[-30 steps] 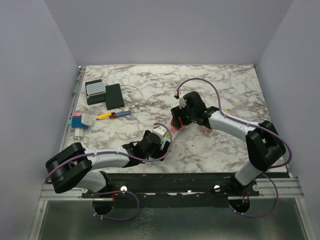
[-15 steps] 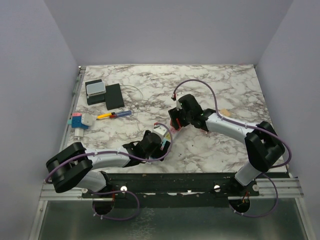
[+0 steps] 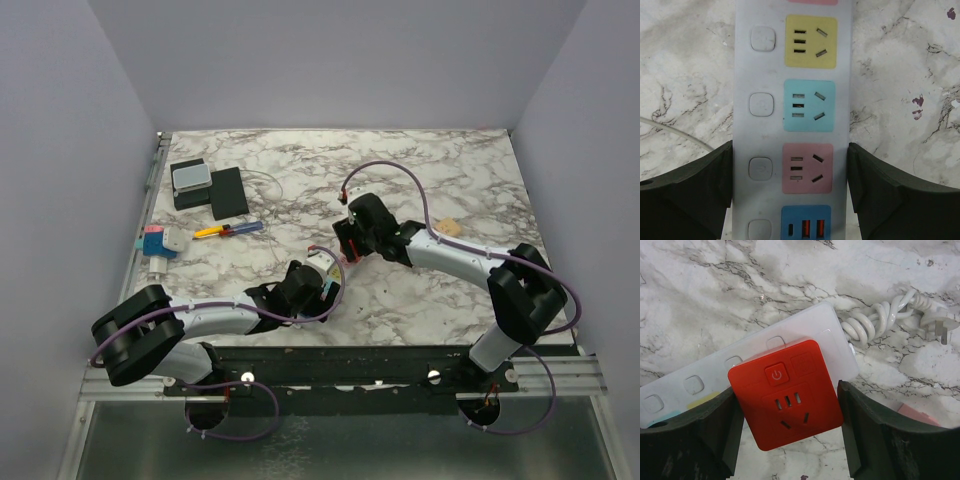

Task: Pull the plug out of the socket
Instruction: Remove the plug from the socket.

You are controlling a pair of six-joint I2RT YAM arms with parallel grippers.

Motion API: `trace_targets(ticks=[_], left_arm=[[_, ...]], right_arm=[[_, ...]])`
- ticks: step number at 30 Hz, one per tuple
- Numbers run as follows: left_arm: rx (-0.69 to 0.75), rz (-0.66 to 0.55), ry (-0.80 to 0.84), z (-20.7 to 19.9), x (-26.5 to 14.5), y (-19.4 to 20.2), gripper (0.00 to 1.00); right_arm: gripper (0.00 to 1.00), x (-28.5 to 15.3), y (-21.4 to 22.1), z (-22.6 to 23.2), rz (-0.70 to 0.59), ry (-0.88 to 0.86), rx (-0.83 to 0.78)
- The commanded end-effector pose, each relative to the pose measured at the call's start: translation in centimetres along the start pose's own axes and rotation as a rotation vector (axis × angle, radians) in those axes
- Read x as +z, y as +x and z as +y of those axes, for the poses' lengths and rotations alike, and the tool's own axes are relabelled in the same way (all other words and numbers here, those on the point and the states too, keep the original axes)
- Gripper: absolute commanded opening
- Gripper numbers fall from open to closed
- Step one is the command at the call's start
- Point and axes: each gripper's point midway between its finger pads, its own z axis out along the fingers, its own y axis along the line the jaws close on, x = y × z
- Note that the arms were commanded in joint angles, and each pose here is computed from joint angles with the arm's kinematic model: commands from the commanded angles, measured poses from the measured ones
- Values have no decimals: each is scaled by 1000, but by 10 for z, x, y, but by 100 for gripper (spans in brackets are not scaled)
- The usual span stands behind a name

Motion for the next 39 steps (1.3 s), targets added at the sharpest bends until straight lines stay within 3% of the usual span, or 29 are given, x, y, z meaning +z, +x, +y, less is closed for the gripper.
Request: trace_targets(ticks=[1,25,39], left_arm=[[-46,78,-86,19,1,23,0],[-48,86,-90,19,2,24,0],[-53,87,-95,21,3,24,0]], right_arm=[[1,-6,3,26,30,-34,122],[1,6,-16,-40,12,-31,205],[1,-10,-13,-22,18,-102,246]])
